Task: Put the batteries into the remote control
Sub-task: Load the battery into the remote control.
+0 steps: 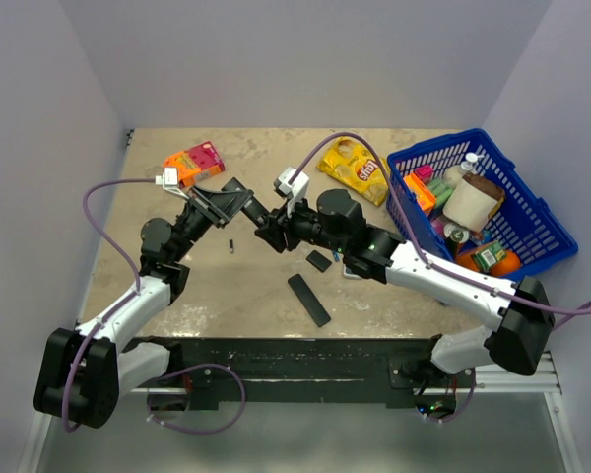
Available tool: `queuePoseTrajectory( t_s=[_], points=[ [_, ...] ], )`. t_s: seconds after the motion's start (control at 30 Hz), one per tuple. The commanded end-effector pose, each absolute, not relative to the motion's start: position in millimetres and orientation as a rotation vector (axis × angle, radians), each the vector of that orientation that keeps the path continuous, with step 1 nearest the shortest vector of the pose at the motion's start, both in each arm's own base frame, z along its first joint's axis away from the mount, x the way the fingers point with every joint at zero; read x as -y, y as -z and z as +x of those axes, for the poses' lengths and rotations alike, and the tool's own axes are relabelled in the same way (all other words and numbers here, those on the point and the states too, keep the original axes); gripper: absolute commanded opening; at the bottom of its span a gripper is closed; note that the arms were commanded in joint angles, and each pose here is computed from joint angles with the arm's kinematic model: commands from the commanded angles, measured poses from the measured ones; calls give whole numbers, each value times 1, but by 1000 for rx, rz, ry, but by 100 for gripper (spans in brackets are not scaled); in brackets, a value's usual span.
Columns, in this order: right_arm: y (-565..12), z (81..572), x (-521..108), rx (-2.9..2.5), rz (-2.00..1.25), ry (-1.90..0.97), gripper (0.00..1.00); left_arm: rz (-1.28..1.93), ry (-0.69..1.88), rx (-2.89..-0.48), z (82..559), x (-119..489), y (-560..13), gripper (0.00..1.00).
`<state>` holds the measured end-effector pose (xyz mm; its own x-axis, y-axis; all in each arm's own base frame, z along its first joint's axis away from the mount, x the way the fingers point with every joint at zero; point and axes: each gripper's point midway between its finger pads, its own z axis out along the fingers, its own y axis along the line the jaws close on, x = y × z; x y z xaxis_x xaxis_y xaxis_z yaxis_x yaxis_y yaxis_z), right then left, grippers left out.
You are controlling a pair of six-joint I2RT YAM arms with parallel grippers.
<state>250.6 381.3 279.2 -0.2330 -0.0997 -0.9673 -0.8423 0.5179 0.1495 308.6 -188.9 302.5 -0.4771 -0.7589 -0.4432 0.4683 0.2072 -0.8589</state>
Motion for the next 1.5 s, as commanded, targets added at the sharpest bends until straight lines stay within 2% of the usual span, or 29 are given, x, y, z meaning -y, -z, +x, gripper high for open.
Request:
queuePoseTrajectory(
  t_s=[0.0,0.8,0.93,1.23,1.33,1.47],
  points=[
    [-303,258,-372,-1640,-778,-799,46,-219,1519,-1363,300,190,-326,0],
    [-331,258,-363,-1609,-755,-776,50,-221,1519,-1386,299,191,-321,0],
    [-349,258,-357,-1558,-769,-744,58,-215,1511,-1407,300,193,-320,0],
    [-370,233,-349,-1261,-1155,-599,67,-198,1514,-1451,301,196,-318,0],
    [-368,214,-346,-1074,-1329,-553,67,-183,1515,-1472,301,199,-318,0],
    [-361,208,-344,-985,-1408,-510,68,-144,1532,-1490,298,204,-319,0]
  ],
)
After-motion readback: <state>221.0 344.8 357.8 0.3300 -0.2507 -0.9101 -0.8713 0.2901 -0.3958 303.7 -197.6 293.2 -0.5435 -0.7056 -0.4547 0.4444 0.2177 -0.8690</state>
